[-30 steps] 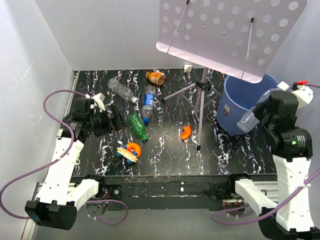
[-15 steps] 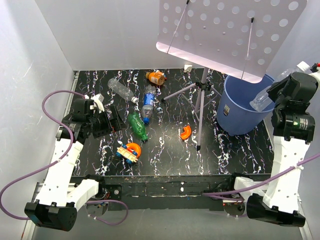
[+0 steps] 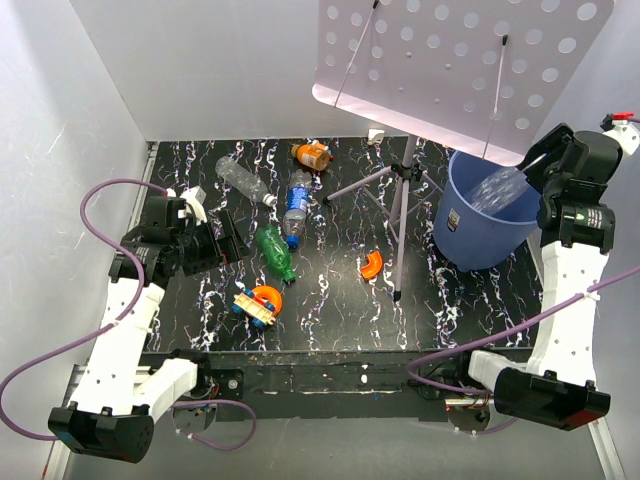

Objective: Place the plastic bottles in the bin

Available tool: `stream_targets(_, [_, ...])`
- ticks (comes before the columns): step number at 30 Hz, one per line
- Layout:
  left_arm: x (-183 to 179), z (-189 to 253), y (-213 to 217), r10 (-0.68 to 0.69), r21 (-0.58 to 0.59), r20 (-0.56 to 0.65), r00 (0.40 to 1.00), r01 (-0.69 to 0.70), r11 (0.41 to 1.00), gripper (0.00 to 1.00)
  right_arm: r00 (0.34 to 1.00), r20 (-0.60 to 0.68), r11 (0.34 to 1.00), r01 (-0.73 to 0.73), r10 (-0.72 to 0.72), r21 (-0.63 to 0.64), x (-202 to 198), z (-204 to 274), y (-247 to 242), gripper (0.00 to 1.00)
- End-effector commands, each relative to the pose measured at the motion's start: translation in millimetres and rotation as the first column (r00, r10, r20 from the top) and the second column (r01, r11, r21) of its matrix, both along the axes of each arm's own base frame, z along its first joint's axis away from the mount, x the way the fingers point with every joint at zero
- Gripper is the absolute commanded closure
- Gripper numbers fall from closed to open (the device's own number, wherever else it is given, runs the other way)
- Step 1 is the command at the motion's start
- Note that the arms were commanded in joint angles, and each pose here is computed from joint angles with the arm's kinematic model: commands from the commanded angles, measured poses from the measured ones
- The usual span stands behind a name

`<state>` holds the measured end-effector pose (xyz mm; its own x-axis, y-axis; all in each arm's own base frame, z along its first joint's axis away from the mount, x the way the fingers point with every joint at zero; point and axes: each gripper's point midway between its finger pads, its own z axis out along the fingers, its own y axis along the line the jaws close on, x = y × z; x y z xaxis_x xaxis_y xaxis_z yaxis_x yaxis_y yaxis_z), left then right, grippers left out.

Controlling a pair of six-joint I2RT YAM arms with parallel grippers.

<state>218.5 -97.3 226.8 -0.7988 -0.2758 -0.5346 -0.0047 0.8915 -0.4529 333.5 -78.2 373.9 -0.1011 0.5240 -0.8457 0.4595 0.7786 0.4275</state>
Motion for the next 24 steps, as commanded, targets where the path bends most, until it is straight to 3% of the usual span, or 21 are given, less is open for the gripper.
stream_targets(1, [1.0,15.7,2.4,-0.004,0.009,0.057,0.998,0.004,1.000,0.01,0.994,0.108,0.999,-0.026,0.031,-0.043,-8.3,34.1,4.1,0.24])
stream_targets(7, [-0.1,12.6,4.2,0.000,0.017,0.057,0.998,-0.001,1.000,0.01,0.991,0.093,0.996,-0.090,0.092,-0.030,-24.0,29.5,18.7,0.24])
stream_targets(18, [4.6,15.0,8.3,0.004,0.046,0.063,0.998,-0.007,0.999,0.01,0.959,0.006,0.958,-0.284,0.285,-0.048,-96.5,-24.5,67.1,0.23])
stream_targets(24, [6.7,14.9,4.8,-0.001,0.026,0.070,0.998,-0.001,1.000,0.01,0.898,-0.030,0.899,-0.437,0.438,0.026,-125.0,-56.3,105.0,0.23])
